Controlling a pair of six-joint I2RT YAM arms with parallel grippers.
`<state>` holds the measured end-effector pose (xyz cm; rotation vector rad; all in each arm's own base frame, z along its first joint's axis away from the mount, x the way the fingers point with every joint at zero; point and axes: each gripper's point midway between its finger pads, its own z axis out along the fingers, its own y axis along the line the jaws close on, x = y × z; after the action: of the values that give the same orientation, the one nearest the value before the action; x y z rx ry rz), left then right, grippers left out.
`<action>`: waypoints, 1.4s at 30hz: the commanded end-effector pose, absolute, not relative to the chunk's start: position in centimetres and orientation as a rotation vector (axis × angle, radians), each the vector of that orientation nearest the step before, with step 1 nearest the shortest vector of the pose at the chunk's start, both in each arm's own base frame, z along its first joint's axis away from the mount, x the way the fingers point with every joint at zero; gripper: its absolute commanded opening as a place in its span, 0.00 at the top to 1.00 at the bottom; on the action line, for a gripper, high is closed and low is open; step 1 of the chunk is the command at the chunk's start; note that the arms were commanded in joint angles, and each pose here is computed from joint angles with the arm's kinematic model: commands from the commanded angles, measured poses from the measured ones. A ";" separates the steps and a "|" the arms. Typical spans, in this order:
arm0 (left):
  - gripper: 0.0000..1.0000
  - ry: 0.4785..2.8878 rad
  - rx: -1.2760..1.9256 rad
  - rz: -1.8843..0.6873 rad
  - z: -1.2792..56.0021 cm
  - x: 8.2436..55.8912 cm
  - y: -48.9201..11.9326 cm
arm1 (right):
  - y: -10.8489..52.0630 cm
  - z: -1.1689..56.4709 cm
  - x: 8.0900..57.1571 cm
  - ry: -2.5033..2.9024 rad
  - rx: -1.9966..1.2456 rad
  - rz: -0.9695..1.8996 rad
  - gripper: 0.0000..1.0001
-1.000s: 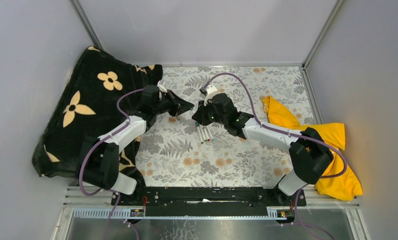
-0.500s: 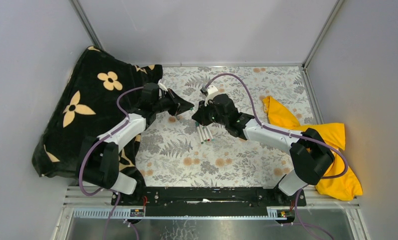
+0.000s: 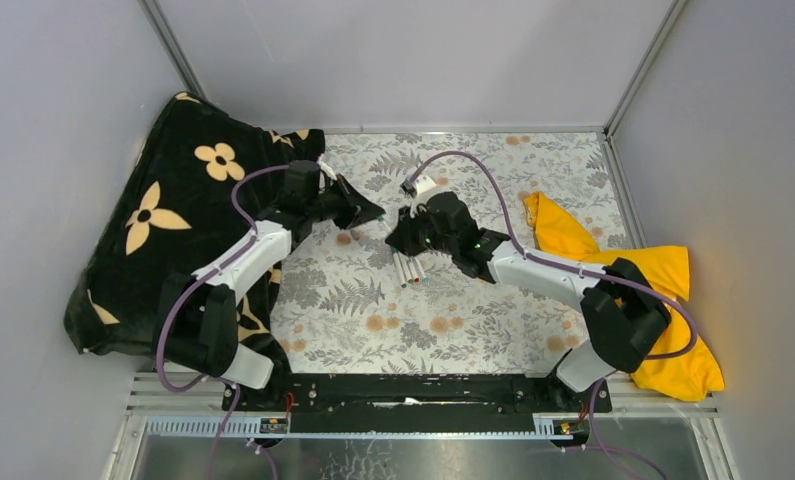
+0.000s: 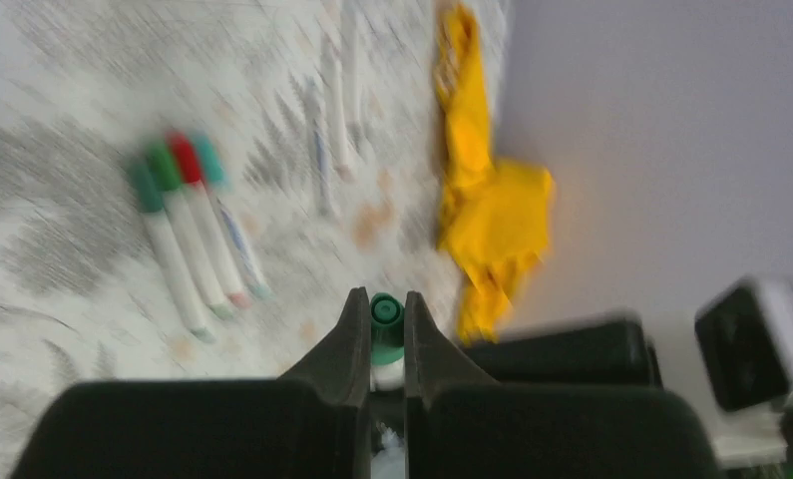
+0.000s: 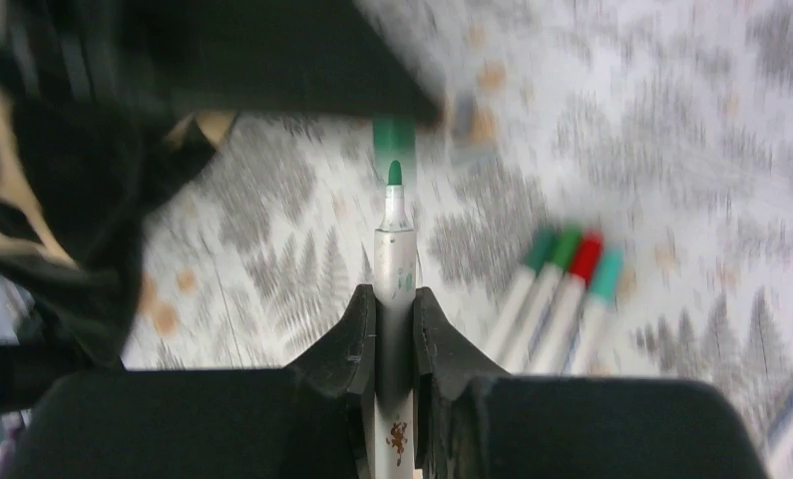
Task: Open the pen caps
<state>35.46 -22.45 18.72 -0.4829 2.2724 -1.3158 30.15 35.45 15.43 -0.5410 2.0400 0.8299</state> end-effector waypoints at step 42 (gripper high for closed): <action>0.79 2.478 -0.775 -0.452 1.4 36.3 -13.7 | 24.5 3.8 36.9 2.342 -0.367 0.197 0.96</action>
<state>35.54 -13.78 1.83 -0.7534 2.5197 -0.4683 34.34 24.29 2.76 -0.3995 2.4089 0.2252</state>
